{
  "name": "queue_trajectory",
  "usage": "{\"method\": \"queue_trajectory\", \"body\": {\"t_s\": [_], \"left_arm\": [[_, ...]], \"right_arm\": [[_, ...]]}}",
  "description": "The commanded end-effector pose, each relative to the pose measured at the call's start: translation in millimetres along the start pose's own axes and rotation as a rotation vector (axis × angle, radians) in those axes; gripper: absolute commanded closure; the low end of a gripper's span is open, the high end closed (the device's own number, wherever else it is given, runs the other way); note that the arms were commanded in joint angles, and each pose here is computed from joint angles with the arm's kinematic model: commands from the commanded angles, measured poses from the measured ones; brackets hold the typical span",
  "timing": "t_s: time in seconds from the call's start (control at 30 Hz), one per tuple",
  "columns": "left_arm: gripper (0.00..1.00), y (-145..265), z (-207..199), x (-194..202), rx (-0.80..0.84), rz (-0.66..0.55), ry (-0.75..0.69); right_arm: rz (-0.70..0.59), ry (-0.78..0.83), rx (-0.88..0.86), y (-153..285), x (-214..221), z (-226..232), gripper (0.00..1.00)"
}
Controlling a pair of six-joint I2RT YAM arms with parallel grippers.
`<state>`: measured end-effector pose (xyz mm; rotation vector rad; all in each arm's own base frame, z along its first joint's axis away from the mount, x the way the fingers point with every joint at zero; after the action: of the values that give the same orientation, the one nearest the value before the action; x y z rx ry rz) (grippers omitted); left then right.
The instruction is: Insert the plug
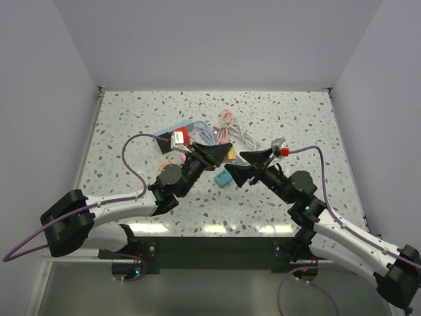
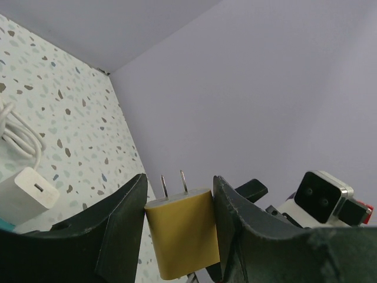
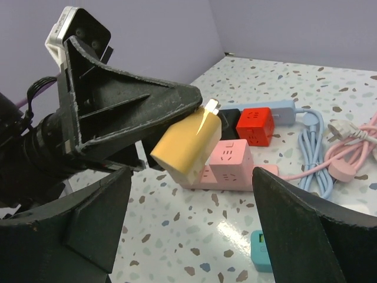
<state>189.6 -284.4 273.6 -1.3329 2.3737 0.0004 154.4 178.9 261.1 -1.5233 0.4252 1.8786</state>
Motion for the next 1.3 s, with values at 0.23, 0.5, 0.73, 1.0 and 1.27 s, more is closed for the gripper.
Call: {"method": "queue_trajectory", "body": {"t_s": [0.23,0.5,0.73,1.0,1.27], "left_arm": [[1.0,13,-27,10,0.092,-0.095,0.131],[1.0,22,-25,19,0.092,-0.109,0.164],[1.0,24,-23,25,0.093,-0.103,0.18],[1.0,21,-22,36,0.105,-0.049,0.181],[0.28,31,-19,25,0.102,-0.082,0.103]], "right_arm": [[-0.07,0.031,-0.022,-13,-9,5,0.15],[-0.124,0.045,0.038,-5,-12,0,0.34],[-0.163,0.065,0.07,0,-13,-3,0.68],[-0.163,0.095,0.066,-6,-12,-4,0.81],[-0.096,0.095,0.15,-1,-14,-10,1.0]]}}
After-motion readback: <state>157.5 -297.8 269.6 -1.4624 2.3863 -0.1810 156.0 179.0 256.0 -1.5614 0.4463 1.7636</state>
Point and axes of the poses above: each gripper's point midway between its finger pads, its own y axis back along the fingers, its own z axis along the line the jaws close on, x = y × z, the point moved 9 cm from there along y, back along the fingers, and after that the axes turned 7 degrees about y, right-handed, at the moved point
